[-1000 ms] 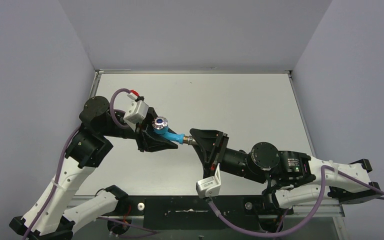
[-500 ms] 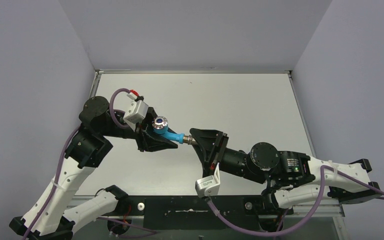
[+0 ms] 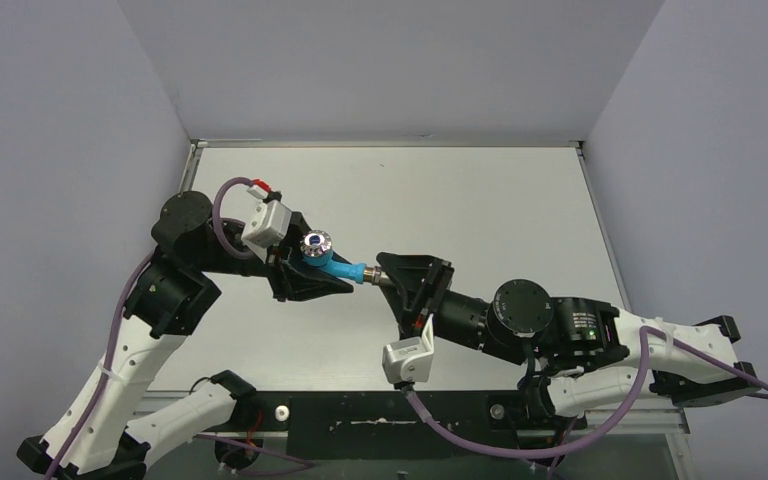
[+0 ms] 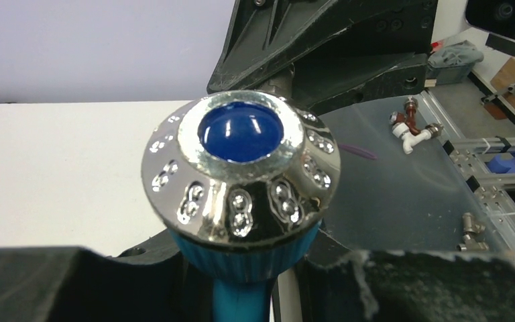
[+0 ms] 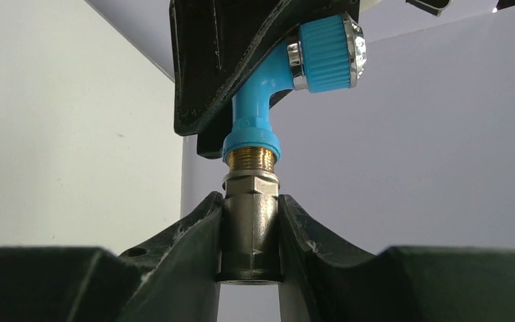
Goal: Install the water faucets
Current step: Install the water faucet onto the adaptor.
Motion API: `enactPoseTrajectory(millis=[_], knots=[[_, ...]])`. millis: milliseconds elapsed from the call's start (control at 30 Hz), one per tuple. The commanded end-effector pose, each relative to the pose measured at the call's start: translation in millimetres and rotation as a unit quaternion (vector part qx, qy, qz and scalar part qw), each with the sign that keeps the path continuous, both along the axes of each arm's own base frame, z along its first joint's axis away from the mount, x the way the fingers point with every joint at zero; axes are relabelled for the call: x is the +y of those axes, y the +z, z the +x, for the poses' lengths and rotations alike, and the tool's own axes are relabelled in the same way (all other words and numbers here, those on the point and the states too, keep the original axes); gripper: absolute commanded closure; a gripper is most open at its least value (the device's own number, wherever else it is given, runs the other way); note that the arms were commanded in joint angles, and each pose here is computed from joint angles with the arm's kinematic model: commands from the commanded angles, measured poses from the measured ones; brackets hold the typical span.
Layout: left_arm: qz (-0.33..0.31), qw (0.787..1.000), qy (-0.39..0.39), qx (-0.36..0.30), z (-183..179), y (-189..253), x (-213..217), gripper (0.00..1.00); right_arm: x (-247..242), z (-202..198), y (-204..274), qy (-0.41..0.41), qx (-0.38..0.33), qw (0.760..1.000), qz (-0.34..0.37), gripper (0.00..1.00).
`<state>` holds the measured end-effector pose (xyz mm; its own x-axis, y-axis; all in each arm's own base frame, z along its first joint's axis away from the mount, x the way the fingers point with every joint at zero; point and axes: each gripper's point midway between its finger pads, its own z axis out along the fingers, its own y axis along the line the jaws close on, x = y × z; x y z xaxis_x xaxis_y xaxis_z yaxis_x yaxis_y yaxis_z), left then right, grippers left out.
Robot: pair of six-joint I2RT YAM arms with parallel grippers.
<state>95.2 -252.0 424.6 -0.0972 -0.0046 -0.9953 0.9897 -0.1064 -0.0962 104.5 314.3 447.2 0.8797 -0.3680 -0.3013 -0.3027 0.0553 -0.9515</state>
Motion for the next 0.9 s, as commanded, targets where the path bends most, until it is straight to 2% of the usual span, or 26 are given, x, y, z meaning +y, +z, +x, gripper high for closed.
enactPoseTrajectory(millis=[0,400,633,867], knots=[[-0.010,0.999,-0.003,-0.036,-2.5,14.0,1.2,1.00,8.2,-3.4,20.1,0.011,0.051,0.997,0.055,1.00],[-0.010,0.999,-0.009,-0.047,-2.2,11.4,0.5,1.00,15.9,-14.0,13.2,0.037,0.211,0.971,0.112,1.00],[-0.009,0.998,-0.024,-0.062,-5.9,9.3,1.0,1.00,19.3,-23.5,9.4,0.062,0.281,0.950,0.125,1.00],[0.011,0.997,-0.010,-0.070,1.5,0.6,0.7,1.00,23.2,-24.7,-0.4,0.046,0.339,0.933,0.115,1.00]])
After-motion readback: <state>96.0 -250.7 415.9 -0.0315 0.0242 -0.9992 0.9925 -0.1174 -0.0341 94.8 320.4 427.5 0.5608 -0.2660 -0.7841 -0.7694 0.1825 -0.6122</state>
